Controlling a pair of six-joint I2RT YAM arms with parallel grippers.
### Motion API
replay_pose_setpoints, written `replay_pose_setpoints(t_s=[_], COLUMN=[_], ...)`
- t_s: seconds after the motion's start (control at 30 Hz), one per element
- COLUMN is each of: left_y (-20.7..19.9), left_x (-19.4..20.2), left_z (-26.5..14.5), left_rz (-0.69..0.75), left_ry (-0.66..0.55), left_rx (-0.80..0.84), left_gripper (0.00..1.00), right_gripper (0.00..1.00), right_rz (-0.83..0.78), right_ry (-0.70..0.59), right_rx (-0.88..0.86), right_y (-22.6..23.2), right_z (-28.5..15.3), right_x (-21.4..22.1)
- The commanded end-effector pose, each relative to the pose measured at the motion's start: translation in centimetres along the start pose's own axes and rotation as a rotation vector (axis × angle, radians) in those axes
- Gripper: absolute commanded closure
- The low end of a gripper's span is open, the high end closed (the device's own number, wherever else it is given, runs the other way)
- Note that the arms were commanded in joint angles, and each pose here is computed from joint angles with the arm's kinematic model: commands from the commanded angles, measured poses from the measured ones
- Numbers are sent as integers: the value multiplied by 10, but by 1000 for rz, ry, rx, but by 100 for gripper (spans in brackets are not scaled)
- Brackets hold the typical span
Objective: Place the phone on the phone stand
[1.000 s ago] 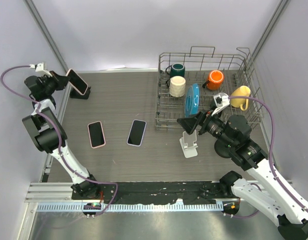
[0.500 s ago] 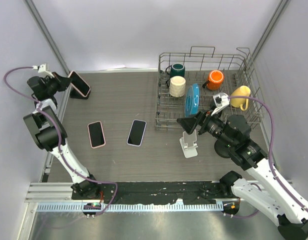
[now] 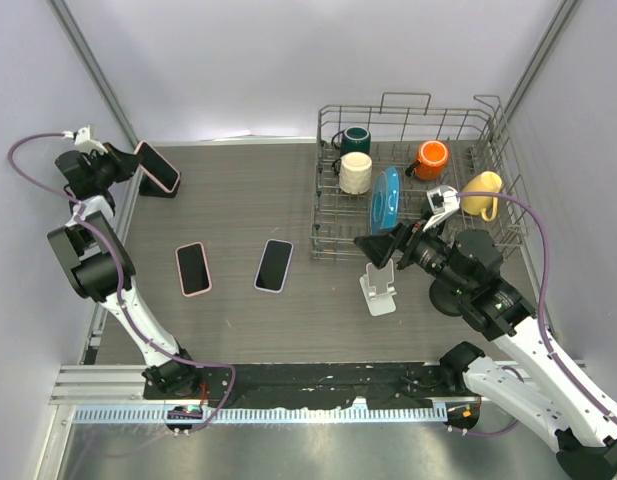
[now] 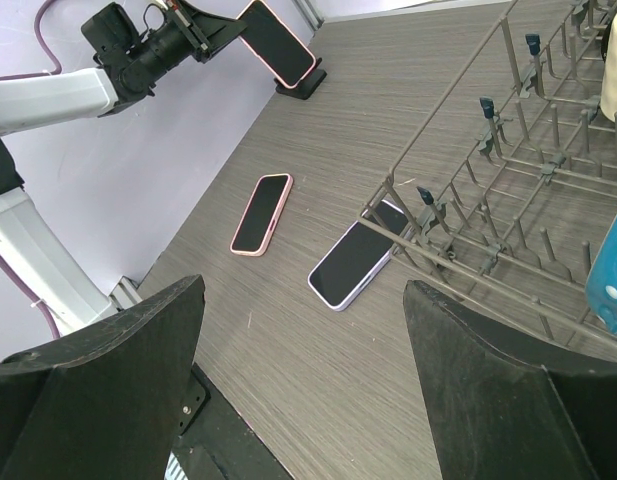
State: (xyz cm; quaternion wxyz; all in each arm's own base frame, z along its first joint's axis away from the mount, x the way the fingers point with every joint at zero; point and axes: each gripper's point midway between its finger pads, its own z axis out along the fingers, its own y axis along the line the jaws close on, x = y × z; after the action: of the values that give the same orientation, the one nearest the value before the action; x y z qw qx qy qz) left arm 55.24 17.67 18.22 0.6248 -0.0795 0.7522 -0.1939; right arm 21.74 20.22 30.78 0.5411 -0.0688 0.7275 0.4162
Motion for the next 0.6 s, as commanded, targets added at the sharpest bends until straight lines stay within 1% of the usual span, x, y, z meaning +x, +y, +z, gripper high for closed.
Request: replay_pose_setpoints(t_s=[0.0, 0.17, 0.33, 0.57], left_y=[1, -4, -3, -8], left_x=[-28, -43, -44, -39], left_z=[4, 5, 9, 13], left_rz=[33, 8, -20, -19], left_ry=[-86, -133, -139, -113], left_rx=[-15, 4, 10, 59], left_gripper=[100, 100, 100, 100], right_gripper=[14, 14, 14, 14], right_rz=[-17, -13, -14, -14], right_ry=[-56, -54, -50, -50], right_rx=[-19, -17, -17, -15], right_y=[7, 6, 6, 5], right_z=[-2, -2, -1, -1], right_x=[-17, -16, -15, -15])
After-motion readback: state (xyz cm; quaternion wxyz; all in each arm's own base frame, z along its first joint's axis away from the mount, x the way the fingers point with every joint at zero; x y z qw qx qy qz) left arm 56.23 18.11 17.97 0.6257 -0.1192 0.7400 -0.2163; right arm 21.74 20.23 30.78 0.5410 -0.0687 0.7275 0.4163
